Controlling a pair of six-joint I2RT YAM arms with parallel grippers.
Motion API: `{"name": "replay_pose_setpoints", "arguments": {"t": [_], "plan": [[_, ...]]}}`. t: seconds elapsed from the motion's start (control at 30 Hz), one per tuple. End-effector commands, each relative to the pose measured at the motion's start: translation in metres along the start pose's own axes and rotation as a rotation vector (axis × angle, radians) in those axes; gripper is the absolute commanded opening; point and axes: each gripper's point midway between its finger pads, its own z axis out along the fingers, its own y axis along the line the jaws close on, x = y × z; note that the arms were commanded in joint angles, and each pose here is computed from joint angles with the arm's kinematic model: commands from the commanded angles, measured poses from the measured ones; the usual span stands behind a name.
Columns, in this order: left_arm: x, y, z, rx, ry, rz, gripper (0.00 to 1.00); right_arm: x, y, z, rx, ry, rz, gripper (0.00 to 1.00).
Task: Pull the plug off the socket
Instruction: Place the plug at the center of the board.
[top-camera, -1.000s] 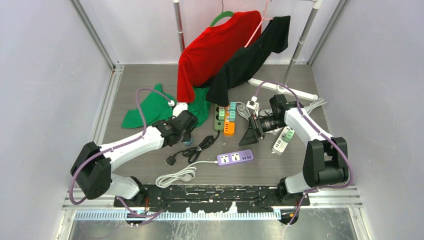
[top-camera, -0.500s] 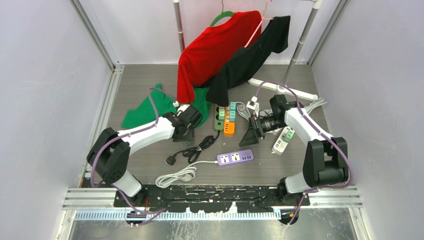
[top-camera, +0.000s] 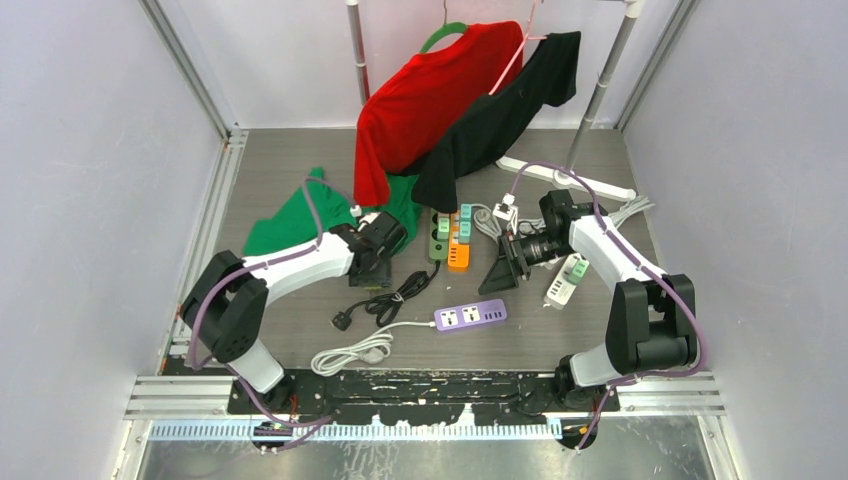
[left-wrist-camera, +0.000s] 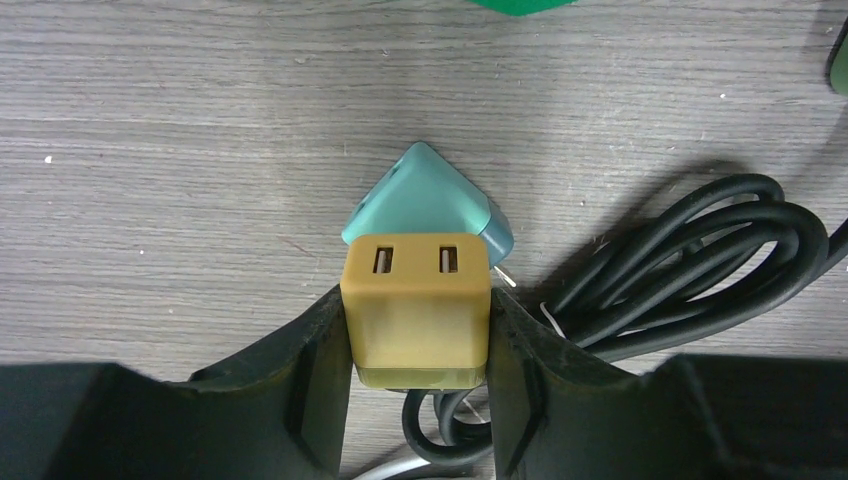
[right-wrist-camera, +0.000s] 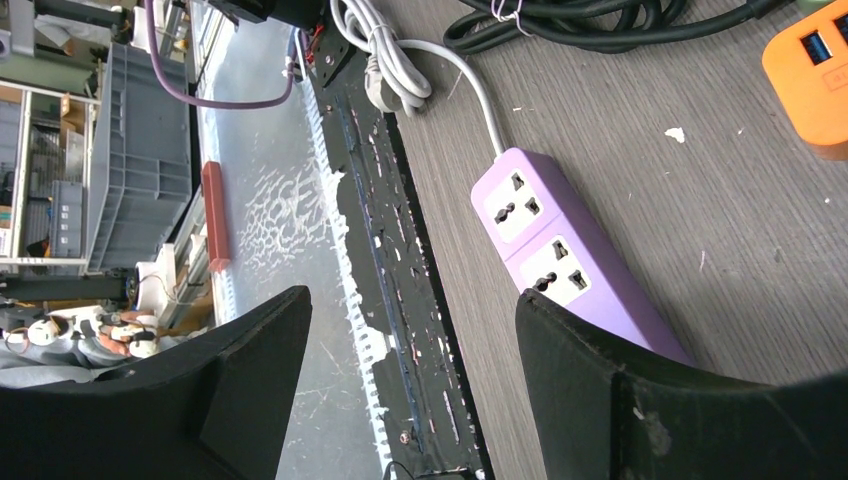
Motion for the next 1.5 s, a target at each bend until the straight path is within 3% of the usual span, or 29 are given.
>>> {"name": "replay_pose_setpoints", "arguments": {"t": [0.0,0.3,0.4,0.6,0.63,0.77,1.2,1.47], "plan": [[-0.017,-0.006,-0.005,0.007,-0.039,0.001,0.03,-0.013,0.012,-0.005,-0.014,-0.037,-0.074,0.80],[-0.021,-0.009,-0.001,-0.001,-0.035,0.013,0.04,-0.013,0.013,-0.005,-0.019,-0.036,-0.079,0.80],[-0.022,-0.006,-0.002,-0.011,-0.040,0.011,0.13,-0.012,0.013,-0.005,-0.021,-0.035,-0.083,0.80],[-0.022,-0.004,-0.001,-0.012,-0.040,0.008,0.16,-0.012,0.013,-0.005,-0.021,-0.034,-0.083,0.80],[-0.021,-0.004,-0.001,-0.014,-0.037,0.006,0.20,-0.012,0.013,-0.005,-0.021,-0.033,-0.084,0.80],[-0.019,-0.002,0.001,-0.020,-0.027,0.008,0.24,-0.012,0.014,-0.005,-0.023,-0.034,-0.085,0.80],[-0.023,-0.002,-0.011,0.002,-0.038,-0.004,0.65,-0.011,0.014,-0.006,-0.024,-0.032,-0.090,0.80],[-0.032,-0.008,-0.041,0.089,-0.070,0.001,0.70,-0.010,0.017,-0.010,-0.017,-0.021,-0.124,0.81]]}}
